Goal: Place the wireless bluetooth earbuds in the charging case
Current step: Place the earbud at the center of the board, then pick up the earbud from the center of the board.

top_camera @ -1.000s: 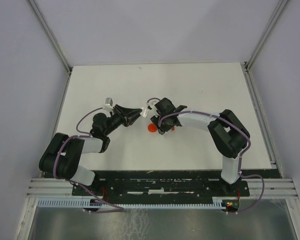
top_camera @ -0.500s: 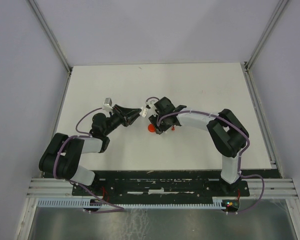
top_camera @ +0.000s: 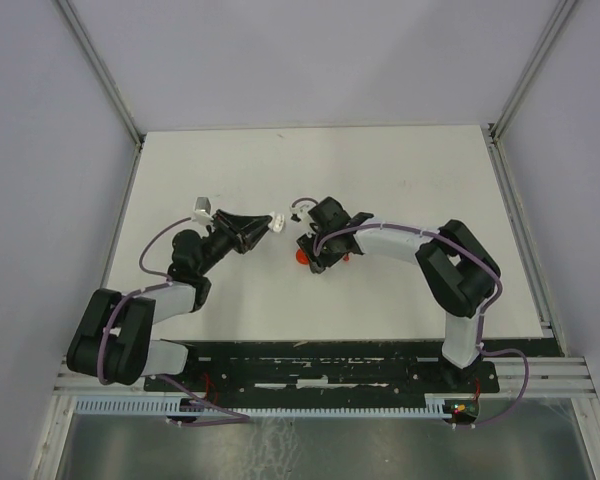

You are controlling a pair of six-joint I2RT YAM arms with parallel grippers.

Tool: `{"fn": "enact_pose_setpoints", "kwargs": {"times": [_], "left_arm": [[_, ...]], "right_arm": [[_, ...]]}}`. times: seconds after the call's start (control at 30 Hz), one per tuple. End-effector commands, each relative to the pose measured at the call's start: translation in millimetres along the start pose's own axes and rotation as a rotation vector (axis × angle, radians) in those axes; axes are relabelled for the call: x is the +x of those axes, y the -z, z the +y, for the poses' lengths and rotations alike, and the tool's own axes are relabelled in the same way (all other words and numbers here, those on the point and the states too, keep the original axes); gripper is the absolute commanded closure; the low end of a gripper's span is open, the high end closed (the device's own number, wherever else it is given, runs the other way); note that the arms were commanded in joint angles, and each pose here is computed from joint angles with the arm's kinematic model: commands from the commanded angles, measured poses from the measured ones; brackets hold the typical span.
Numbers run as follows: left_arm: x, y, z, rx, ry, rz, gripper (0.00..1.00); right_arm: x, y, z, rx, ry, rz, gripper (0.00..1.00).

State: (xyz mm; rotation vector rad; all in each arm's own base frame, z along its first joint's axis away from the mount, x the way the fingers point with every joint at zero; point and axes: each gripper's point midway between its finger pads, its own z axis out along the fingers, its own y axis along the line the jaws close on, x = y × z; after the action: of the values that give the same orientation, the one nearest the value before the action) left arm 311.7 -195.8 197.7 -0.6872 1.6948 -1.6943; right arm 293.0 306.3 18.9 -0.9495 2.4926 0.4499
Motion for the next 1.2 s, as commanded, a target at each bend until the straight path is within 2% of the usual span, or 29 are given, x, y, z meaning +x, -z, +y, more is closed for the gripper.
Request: {"fn": "enact_pose_setpoints", "kwargs": {"times": [0.0, 0.37, 0.67, 0.8, 0.97, 1.17], "left_arm": [[-7, 5, -7, 0.016, -0.075, -0.035, 0.97], [-7, 7, -9, 0.014, -0.079, -0.040, 0.97], [-8, 7, -7, 0.004, -0.086, -0.042, 0.97], [-8, 7, -6, 0.000, -0.092, -0.043, 0.97], [-8, 7, -6, -0.002, -0.094, -0.045, 0.97], [-9, 7, -6, -0.006, -0.099, -0.048, 0.97]], "right_arm": [[9, 16, 10, -0.025, -0.012, 0.026, 0.48], [18, 29, 7, -0.003, -0.015, 0.031, 0.48], [-18, 62, 10, 0.011, -0.016, -0.166, 0.48], [-29, 82, 2, 0.080, -0.055, -0.213, 0.46], [-22, 85, -26, 0.262, -0.164, -0.118, 0.46], [-16, 77, -33, 0.322, -0.225, -0.053, 0.45]]}}
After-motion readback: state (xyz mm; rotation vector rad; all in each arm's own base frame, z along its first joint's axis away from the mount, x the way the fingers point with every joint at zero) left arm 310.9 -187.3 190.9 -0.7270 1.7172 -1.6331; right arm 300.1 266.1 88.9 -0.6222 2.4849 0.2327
